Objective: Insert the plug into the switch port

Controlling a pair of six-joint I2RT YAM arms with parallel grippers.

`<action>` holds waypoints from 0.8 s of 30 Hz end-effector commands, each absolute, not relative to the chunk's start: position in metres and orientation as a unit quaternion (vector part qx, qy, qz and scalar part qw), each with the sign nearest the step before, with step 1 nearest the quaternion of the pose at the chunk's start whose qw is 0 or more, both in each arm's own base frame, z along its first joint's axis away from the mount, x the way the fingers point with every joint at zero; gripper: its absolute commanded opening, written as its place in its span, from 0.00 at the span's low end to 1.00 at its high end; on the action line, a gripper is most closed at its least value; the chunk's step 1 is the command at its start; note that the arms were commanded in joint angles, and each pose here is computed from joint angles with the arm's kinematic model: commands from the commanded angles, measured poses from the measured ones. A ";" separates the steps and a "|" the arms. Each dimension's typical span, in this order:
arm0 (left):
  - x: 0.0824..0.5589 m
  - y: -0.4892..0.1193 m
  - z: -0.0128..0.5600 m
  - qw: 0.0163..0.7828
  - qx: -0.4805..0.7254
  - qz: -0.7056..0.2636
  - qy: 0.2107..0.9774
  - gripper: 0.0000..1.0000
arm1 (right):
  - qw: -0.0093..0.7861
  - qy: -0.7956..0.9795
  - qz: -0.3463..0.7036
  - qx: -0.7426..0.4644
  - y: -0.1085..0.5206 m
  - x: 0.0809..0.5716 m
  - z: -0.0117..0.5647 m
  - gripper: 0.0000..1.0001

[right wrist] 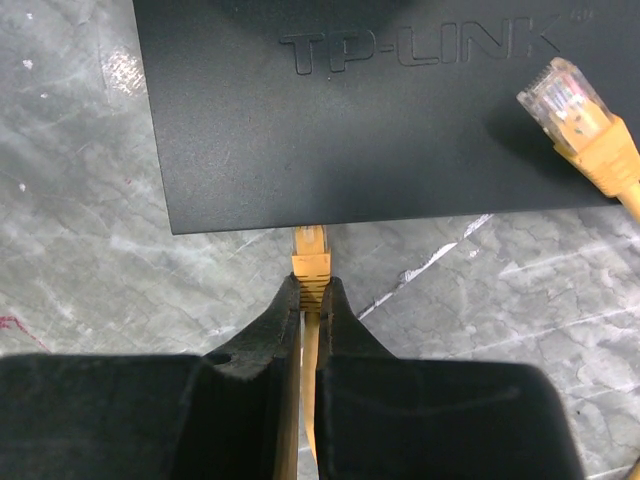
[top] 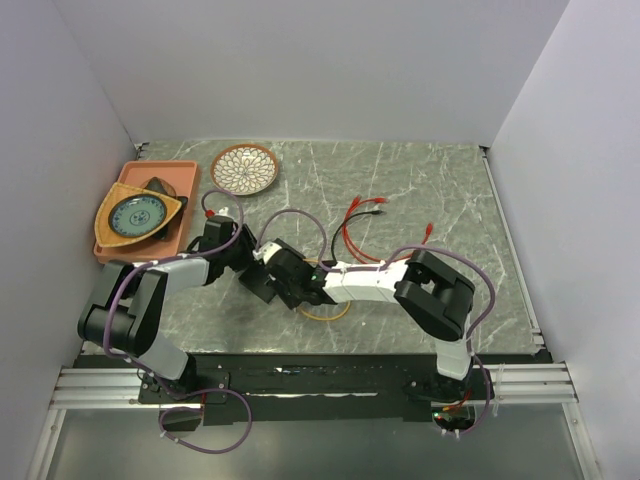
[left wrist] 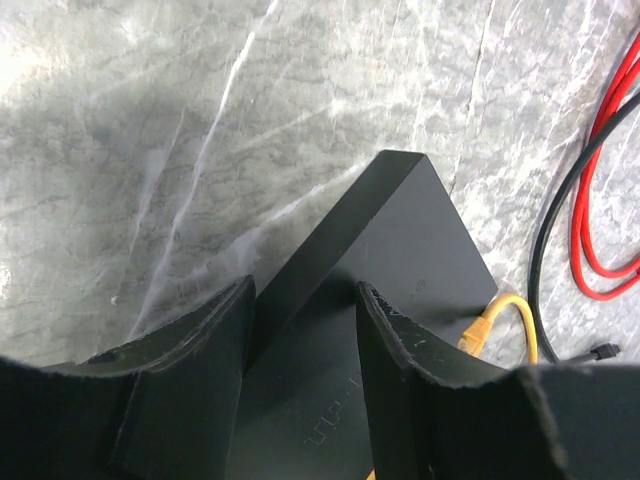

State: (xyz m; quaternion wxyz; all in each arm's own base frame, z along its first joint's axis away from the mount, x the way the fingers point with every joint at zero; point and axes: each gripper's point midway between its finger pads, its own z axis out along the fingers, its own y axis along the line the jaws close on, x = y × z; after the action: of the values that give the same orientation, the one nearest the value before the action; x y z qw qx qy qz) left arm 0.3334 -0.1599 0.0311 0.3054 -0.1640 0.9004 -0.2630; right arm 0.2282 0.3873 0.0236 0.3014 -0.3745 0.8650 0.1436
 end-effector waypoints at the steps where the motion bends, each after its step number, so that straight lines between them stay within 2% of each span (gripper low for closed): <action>1: 0.263 -0.187 -0.003 0.173 -0.154 -0.276 0.933 0.49 | 0.437 0.808 0.242 -0.313 0.458 0.282 0.112 0.00; 6: 0.257 -0.195 -0.003 0.168 -0.147 -0.281 0.934 0.46 | 0.440 0.804 0.247 -0.313 0.466 0.288 0.119 0.00; 10: 0.251 -0.201 -0.003 0.159 -0.145 -0.290 0.932 0.39 | 0.448 0.801 0.250 -0.309 0.472 0.294 0.125 0.00; 24: 0.235 -0.208 -0.008 0.137 -0.152 -0.301 0.931 0.36 | 0.516 0.763 0.274 -0.275 0.471 0.306 0.157 0.00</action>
State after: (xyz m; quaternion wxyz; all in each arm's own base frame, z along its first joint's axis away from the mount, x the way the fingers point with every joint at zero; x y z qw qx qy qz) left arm 0.3406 -0.1635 0.0339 0.3497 -0.1832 0.8838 -0.2512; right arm 0.2309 0.3893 0.0217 0.2726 -0.3811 0.8735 0.1319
